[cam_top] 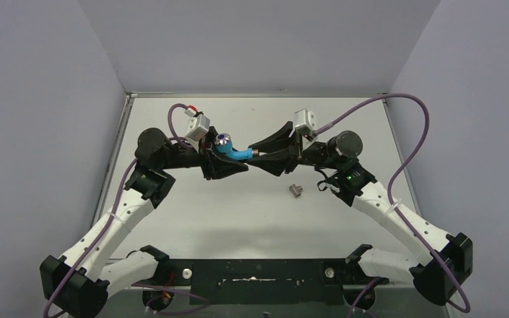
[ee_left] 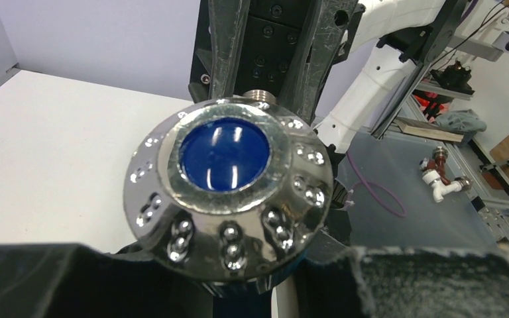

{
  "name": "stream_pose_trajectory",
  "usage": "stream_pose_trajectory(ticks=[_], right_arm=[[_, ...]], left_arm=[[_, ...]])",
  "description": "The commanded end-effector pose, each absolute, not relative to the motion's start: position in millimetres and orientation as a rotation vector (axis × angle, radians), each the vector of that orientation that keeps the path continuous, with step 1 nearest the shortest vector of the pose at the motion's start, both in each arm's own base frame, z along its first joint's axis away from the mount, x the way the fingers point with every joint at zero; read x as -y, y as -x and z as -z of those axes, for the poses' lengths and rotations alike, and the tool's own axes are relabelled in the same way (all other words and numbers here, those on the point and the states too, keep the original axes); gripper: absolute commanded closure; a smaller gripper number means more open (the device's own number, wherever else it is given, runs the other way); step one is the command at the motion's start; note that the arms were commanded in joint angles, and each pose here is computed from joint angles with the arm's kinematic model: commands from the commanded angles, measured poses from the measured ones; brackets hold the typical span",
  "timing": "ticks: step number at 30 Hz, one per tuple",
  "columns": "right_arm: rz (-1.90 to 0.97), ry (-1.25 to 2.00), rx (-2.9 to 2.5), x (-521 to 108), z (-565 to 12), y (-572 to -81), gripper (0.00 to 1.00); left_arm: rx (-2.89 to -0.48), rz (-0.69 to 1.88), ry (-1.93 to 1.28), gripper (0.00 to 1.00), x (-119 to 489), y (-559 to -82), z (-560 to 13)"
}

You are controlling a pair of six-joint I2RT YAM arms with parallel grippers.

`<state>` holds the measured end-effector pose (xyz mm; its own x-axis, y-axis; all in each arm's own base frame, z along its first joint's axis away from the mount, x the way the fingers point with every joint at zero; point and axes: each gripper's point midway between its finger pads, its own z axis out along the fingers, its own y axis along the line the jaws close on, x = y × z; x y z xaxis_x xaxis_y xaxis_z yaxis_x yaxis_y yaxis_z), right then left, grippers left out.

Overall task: Install the water faucets
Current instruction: Pick up the water faucet from the center of the board.

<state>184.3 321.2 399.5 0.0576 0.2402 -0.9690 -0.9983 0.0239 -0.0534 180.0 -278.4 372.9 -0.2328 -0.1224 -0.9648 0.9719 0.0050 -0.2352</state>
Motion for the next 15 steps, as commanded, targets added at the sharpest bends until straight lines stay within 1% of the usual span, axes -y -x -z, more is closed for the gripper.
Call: stream_pose_trajectory(ticks=[1, 4, 6, 15], right_arm=[[-1.218, 1.127, -1.046, -323, -391, -178, 0.58], [-1.216, 1.156, -1.038, -321, -395, -171, 0.46], [-1.224, 1.176, -1.031, -320, -397, -168, 0.42], [-1.248, 1.181, -0.995, -320, -405, -162, 0.41]], left_arm=[[-1.184, 1.37, -1.077, 1.0, 279, -171, -396], [-1.211, 1.334, -1.117, 1.0, 279, -173, -388], [-1.22, 1.326, -1.128, 1.0, 278, -174, -386], [-1.243, 1.31, -1.147, 1.0, 279, -176, -380]])
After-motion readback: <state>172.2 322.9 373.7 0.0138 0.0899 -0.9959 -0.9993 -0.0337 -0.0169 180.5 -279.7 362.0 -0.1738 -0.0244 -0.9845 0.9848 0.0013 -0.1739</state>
